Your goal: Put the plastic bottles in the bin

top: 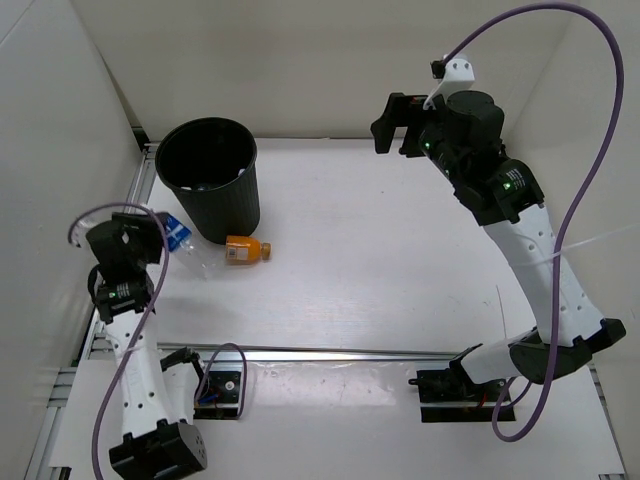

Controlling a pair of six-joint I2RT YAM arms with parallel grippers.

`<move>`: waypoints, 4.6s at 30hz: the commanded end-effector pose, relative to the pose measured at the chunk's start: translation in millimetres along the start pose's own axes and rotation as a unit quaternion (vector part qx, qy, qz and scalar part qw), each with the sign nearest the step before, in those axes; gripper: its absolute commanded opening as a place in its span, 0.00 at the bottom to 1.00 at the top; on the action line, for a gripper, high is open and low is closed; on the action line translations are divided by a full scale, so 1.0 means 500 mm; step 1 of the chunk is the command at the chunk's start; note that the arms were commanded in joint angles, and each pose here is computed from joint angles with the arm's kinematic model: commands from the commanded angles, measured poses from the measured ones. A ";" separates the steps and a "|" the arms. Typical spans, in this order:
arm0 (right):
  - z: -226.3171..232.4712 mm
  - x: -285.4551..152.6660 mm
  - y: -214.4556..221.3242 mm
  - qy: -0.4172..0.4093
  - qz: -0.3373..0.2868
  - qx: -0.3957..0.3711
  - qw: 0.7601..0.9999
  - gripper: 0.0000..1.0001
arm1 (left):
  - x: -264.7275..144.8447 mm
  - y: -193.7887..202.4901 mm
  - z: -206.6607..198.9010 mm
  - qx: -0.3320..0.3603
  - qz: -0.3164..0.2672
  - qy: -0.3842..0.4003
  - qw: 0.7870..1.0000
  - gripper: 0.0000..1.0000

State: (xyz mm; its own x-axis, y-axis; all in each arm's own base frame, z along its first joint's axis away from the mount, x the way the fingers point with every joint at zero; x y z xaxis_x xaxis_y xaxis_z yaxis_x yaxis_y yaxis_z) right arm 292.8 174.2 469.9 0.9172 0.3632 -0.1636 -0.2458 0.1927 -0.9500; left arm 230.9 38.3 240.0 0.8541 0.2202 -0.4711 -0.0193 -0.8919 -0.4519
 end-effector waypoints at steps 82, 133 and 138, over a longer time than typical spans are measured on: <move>-0.083 -0.006 0.026 0.036 0.006 0.037 0.999 1.00 | 0.180 0.364 -0.060 0.088 0.176 -0.146 0.970 1.00; -0.086 0.015 0.092 0.032 0.063 0.056 0.996 1.00 | -0.018 0.180 -0.035 0.062 0.030 -0.222 0.972 0.16; -0.079 0.046 0.095 0.032 0.080 0.072 0.994 1.00 | -0.103 0.030 -0.285 0.048 -0.052 -0.061 0.996 0.14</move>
State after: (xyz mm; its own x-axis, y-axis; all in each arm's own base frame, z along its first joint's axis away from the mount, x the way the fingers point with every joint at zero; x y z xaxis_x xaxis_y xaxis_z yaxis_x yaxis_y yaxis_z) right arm 305.6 150.4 406.6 0.8842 0.3288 -0.3319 -0.4196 0.2463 -0.8737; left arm 266.4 -62.4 303.7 0.7199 0.2724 -0.6384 -0.0763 -0.8832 -0.4628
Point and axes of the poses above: each gripper's point midway between its finger pads, its own x axis out along the fingers, its own z axis along the line the jaws close on, y = z × x, the point moved 6 cm from there along -x, back along the fingers, and after that the axes turned 4 degrees about x, right-handed, at the moved point
